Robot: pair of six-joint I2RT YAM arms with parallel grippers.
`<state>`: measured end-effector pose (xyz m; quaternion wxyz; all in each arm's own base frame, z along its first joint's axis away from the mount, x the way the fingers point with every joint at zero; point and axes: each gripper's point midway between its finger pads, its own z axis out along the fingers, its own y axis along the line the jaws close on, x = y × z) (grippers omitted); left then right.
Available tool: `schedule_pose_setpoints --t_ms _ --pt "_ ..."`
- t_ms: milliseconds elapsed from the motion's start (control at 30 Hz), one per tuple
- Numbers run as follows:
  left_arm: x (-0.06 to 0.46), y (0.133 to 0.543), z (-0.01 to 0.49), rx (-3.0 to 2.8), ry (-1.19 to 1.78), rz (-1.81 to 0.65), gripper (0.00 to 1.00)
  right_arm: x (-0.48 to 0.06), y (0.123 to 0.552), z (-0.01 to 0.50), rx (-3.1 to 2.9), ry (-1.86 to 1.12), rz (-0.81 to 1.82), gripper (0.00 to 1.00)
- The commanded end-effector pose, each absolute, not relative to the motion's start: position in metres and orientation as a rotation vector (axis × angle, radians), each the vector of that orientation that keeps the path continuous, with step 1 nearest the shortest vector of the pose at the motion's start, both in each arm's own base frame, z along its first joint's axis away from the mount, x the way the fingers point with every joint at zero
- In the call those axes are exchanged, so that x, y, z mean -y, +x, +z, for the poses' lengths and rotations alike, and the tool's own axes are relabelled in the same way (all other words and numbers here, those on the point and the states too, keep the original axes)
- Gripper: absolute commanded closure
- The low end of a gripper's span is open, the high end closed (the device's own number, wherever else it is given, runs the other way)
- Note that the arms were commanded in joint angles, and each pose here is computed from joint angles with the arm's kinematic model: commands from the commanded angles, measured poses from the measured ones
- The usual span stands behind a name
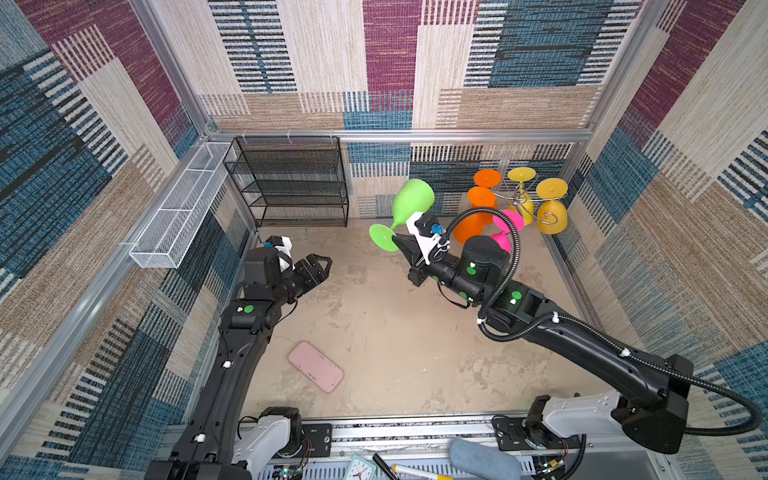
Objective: Take the wine glass off the wine glass rack
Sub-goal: Pick up the wine glass from the wine glass rack.
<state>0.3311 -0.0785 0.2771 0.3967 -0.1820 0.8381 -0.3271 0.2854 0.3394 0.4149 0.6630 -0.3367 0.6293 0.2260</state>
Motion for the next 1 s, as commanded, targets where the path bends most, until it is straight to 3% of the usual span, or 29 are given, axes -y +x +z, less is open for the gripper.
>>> schedule_pose_setpoints --t_ms 0,633,967 --pt "0.085 0.331 0.272 -2.132 -0.518 -0.935 0.21 -0.339 0.284 0.417 -1.327 -0.766 0.418 1.0" --pt "0.094 0.33 0.243 -2.138 -0.787 -1.183 0.25 -0.377 0.269 0.311 -1.244 -0.982 0.224 1.0" --pt "0.105 0.328 0.244 -2.099 -0.898 -1.359 0.3 -0.397 0.274 0.281 -1.208 -1.051 0.065 1.0"
